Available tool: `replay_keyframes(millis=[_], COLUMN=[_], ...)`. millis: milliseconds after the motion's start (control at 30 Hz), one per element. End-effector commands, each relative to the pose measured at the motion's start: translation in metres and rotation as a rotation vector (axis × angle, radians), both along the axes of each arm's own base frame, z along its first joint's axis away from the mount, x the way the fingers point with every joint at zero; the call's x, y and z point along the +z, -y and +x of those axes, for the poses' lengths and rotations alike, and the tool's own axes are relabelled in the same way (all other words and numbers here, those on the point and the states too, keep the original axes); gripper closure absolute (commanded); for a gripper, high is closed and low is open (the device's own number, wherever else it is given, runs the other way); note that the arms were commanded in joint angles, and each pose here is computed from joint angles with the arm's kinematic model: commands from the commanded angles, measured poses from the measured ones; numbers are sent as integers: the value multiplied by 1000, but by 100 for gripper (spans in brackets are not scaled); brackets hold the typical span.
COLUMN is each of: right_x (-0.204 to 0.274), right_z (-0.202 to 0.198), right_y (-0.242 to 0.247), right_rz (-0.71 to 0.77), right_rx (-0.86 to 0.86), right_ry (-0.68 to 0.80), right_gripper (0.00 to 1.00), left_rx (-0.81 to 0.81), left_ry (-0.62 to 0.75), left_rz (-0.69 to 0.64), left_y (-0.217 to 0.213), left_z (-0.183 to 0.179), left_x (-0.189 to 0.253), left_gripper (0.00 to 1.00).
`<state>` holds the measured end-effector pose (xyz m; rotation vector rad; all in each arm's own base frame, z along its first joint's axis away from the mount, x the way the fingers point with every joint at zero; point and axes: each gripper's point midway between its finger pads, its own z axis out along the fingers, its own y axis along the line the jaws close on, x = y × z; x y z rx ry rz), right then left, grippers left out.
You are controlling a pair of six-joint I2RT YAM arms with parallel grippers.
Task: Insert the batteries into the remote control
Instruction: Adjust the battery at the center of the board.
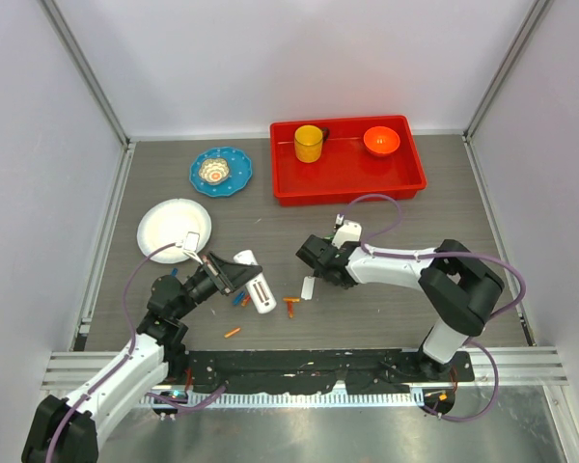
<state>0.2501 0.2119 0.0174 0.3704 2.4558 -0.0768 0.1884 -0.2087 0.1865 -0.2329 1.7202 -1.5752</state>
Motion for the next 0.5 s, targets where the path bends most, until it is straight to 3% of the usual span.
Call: replay_keyframes(millis=[0,200,367,467], right_x=[-7,-6,14,46], right_z=[-5,-7,0,13], right_y=[5,5,1,-9], right_rz=[-29,-24,-37,-58], right_rx=[-31,-28,33,155], right_ry=[-23,-24,40,110], right_gripper=[41,48,64,90], left_rx=[-4,-4,-4,-4], left_ry=[56,54,54,56], left_rz=[-13,-12,-12,-13], left_y=[-1,-1,-1,-1], left_z=[-4,-4,-4,-4], left_x=[5,4,4,5], left_gripper=[100,100,100,100])
